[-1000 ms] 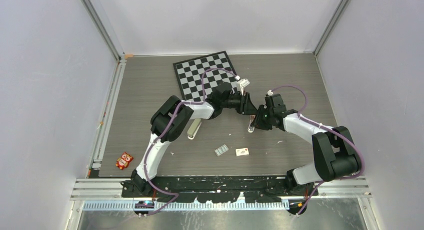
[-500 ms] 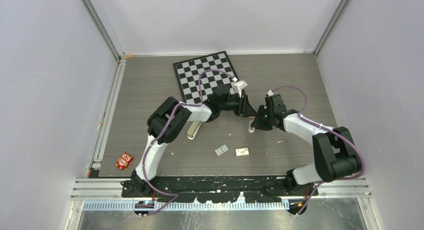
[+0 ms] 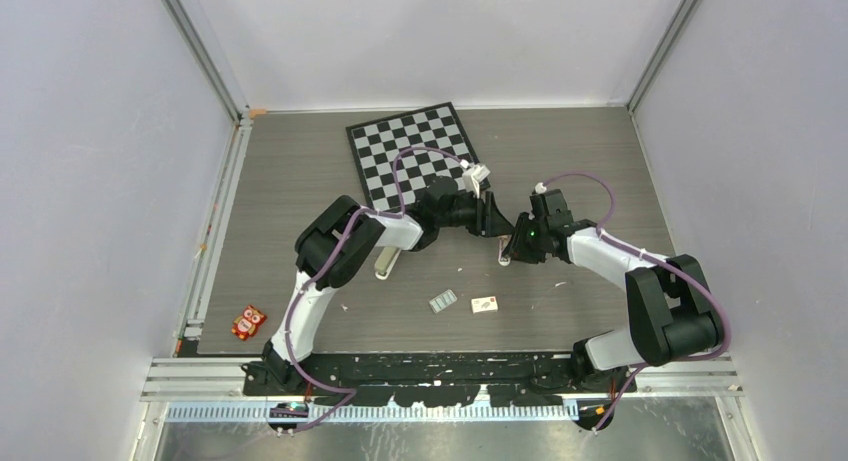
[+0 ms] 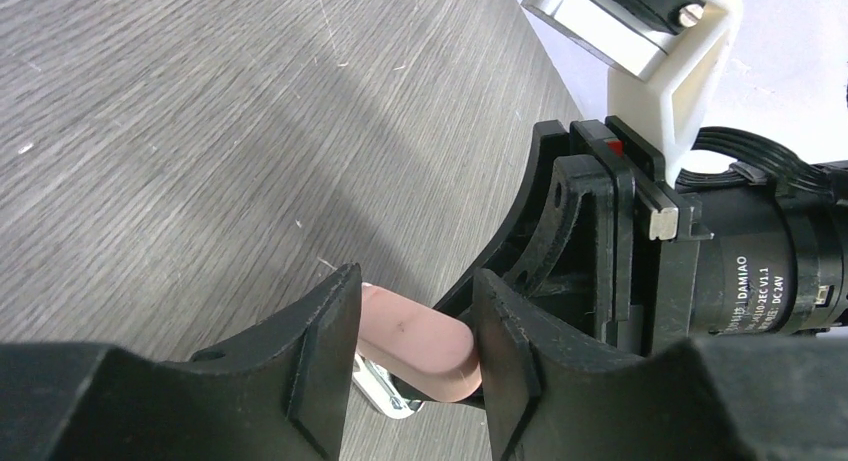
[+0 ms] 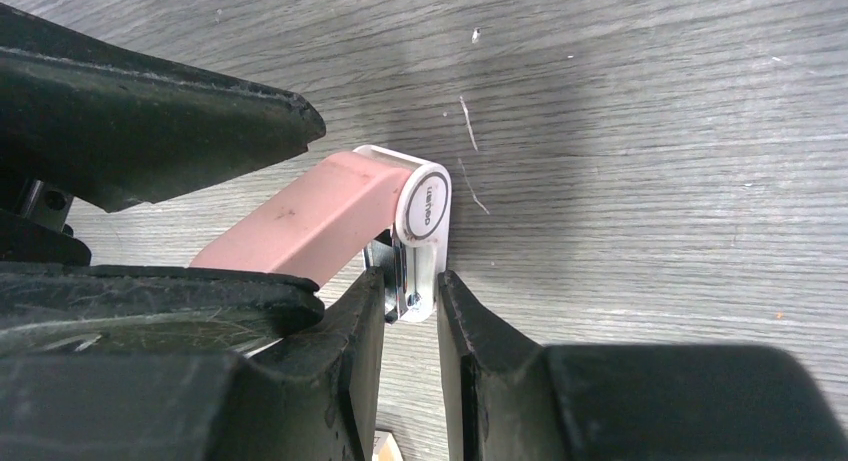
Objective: Load the staples into the stapler
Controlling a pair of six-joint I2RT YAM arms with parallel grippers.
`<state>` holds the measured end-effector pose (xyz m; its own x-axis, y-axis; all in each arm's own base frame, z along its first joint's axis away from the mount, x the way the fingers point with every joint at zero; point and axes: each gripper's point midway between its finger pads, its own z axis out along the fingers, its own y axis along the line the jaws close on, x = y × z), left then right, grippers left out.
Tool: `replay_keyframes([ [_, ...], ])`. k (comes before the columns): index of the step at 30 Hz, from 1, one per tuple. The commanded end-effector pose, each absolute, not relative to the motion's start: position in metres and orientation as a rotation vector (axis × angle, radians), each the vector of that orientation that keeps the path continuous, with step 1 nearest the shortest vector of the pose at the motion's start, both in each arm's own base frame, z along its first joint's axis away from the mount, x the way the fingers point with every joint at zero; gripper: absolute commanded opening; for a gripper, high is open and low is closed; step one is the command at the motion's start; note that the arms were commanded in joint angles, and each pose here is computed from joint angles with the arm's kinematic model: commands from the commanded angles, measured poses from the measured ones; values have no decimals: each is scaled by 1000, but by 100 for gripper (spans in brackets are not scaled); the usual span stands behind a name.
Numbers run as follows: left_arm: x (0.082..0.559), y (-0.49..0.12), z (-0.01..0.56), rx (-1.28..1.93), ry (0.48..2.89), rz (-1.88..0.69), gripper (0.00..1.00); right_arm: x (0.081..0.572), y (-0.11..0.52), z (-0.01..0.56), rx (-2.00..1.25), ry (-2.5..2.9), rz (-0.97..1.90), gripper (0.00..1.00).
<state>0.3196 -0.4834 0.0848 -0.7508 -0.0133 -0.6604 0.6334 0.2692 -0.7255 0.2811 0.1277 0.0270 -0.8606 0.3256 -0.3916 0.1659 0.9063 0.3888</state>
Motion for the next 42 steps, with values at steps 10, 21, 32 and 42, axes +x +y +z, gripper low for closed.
replay_keyframes([
  [10,255,-505,136,690,1885,-1743,51,283,117,24,355,2593,402,32],
  [21,247,-508,150,670,1871,-1774,57,284,117,27,338,2585,408,34],
  [32,242,-507,145,626,1931,-1778,59,284,118,26,329,2581,416,34],
  [42,241,-495,126,483,2087,-1705,52,284,118,26,326,2578,417,34],
])
